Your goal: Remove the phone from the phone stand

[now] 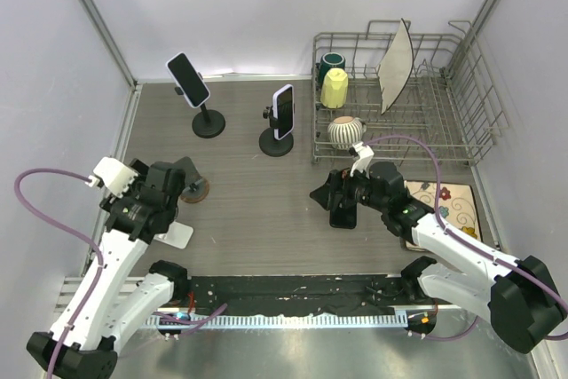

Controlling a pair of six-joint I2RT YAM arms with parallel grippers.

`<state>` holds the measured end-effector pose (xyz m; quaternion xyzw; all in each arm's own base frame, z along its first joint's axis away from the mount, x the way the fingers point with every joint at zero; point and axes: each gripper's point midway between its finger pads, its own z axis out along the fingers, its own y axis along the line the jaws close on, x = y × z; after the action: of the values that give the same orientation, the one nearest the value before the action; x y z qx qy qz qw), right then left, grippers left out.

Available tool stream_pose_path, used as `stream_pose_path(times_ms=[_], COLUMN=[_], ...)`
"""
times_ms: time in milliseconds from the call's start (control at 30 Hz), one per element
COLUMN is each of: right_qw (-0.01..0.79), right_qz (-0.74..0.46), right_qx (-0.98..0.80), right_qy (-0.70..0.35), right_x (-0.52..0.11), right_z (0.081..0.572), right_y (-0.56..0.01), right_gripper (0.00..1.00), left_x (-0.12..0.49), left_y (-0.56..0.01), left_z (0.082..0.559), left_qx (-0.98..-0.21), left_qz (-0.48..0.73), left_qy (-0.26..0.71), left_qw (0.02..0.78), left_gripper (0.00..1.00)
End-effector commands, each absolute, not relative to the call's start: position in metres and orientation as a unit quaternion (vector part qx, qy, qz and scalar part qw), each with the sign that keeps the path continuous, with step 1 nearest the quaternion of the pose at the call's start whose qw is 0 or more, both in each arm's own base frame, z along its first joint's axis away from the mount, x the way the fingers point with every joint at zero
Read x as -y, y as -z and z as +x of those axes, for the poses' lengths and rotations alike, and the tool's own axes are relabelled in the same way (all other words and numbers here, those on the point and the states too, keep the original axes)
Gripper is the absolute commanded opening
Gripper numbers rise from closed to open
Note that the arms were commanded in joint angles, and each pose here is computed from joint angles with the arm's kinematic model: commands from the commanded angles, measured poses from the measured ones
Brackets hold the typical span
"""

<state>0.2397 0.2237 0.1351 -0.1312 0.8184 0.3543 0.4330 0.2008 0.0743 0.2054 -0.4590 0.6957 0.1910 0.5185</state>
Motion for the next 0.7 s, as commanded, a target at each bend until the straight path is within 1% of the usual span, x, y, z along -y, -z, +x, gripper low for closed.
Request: stream_pose_path(times_ms=[0, 67, 100, 133, 167, 200, 267, 300, 333, 400, 433, 533, 667], right_qw=[0.456, 0.448, 0.445, 0.441, 0.438, 0.432, 0.428, 0.422, 0.421, 0.414, 0.412, 0.406, 0.399], right_qz=[-0.157, -0.165, -0.168, -0.174, -0.175, -0.177, -0.187, -0.191, -0.194, -0.204, -0.207, -0.218, -0.234], right_qx=[-0.789, -0.786, -0.786, -0.783, -0.783, -0.783, -0.774, -0.773, -0.769, -0.761, -0.757, -0.747, -0.733], right_qy=[-0.382, -0.392, -0.394, -0.402, -0.406, -0.411, -0.427, -0.433, -0.439, -0.456, -0.463, -0.479, -0.498], right_x=[-0.236, -0.240, -0.242, -0.244, -0.246, -0.248, -0.253, -0.256, -0.258, -0.264, -0.267, -0.278, -0.298], right_z=[0.242, 0.239, 0.239, 0.237, 0.236, 0.235, 0.232, 0.230, 0.229, 0.225, 0.223, 0.218, 0.207], right_y=[-0.163, -0.165, -0.165, -0.167, -0.168, -0.167, -0.175, -0.175, -0.178, -0.184, -0.186, -0.194, -0.203], right_gripper=[0.92, 0.91, 0.91, 0.90, 0.90, 0.90, 0.89, 0.89, 0.89, 0.89, 0.89, 0.89, 0.89], left_x=[-0.069, -0.059, -0.048, -0.040, -0.032, -0.015, 0.003, 0.022, 0.034, 0.062, 0.083, 0.116, 0.153], left_y=[-0.255, -0.268, -0.269, -0.270, -0.278, -0.278, -0.282, -0.281, -0.279, -0.281, -0.276, -0.274, -0.271], left_z=[0.215, 0.224, 0.230, 0.235, 0.242, 0.248, 0.259, 0.263, 0.268, 0.278, 0.280, 0.285, 0.290], left_qx=[-0.683, -0.686, -0.702, -0.718, -0.718, -0.736, -0.752, -0.768, -0.776, -0.782, -0.795, -0.802, -0.795], left_qz=[-0.443, -0.436, -0.420, -0.396, -0.388, -0.367, -0.339, -0.317, -0.305, -0.277, -0.254, -0.227, -0.199], left_qy=[-0.145, -0.111, -0.081, -0.067, -0.041, -0.002, 0.033, 0.075, 0.098, 0.161, 0.203, 0.267, 0.322], left_qw=[0.562, 0.572, 0.569, 0.568, 0.576, 0.569, 0.564, 0.551, 0.543, 0.535, 0.511, 0.484, 0.475], left_gripper=[0.18, 0.18, 0.18, 0.17, 0.15, 0.14, 0.12, 0.11, 0.10, 0.06, 0.04, 0.03, 0.02])
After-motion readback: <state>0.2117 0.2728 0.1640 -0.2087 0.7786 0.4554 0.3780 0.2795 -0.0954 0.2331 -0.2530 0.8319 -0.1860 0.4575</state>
